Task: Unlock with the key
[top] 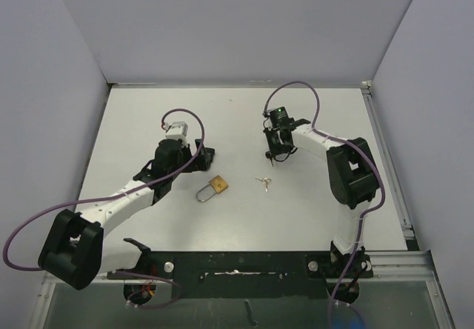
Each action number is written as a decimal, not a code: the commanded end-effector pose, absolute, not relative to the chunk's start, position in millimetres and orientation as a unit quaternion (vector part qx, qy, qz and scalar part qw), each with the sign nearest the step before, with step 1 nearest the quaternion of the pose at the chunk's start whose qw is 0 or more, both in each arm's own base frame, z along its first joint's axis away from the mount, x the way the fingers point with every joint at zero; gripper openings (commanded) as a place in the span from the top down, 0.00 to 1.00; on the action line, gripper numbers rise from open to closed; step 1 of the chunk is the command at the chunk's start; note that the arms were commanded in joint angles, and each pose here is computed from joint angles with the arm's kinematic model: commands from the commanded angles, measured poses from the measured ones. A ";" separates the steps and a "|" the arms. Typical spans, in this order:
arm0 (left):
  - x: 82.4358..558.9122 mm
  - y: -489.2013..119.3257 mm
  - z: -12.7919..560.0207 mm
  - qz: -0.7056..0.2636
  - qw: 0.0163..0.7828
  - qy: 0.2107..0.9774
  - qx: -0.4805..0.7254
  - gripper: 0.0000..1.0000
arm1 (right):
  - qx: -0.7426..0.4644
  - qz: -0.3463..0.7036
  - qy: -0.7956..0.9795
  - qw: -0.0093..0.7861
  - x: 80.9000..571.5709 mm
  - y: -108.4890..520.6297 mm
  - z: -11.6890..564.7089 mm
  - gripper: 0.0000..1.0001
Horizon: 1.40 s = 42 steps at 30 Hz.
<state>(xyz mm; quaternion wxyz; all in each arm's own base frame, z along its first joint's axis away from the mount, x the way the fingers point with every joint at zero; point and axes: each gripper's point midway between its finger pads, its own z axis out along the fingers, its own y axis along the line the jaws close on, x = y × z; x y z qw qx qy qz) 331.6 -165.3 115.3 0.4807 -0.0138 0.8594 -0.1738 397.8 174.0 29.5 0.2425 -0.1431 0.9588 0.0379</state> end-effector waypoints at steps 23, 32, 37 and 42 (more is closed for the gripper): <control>336.0 -206.1 173.2 -0.265 0.545 0.794 0.047 0.02 | -0.086 0.296 0.900 0.308 402.8 205.6 110.8 1.00; 326.3 -239.5 183.2 -0.298 0.556 0.770 0.098 0.03 | -0.045 0.350 0.880 0.319 402.9 220.2 126.2 1.00; 321.5 -261.4 179.5 -0.285 0.566 0.762 0.137 0.12 | 0.010 0.367 0.878 0.308 404.4 226.8 130.3 1.00; 316.7 -281.1 172.9 -0.249 0.584 0.754 0.171 0.18 | 0.046 0.342 0.888 0.305 403.0 233.1 133.3 1.00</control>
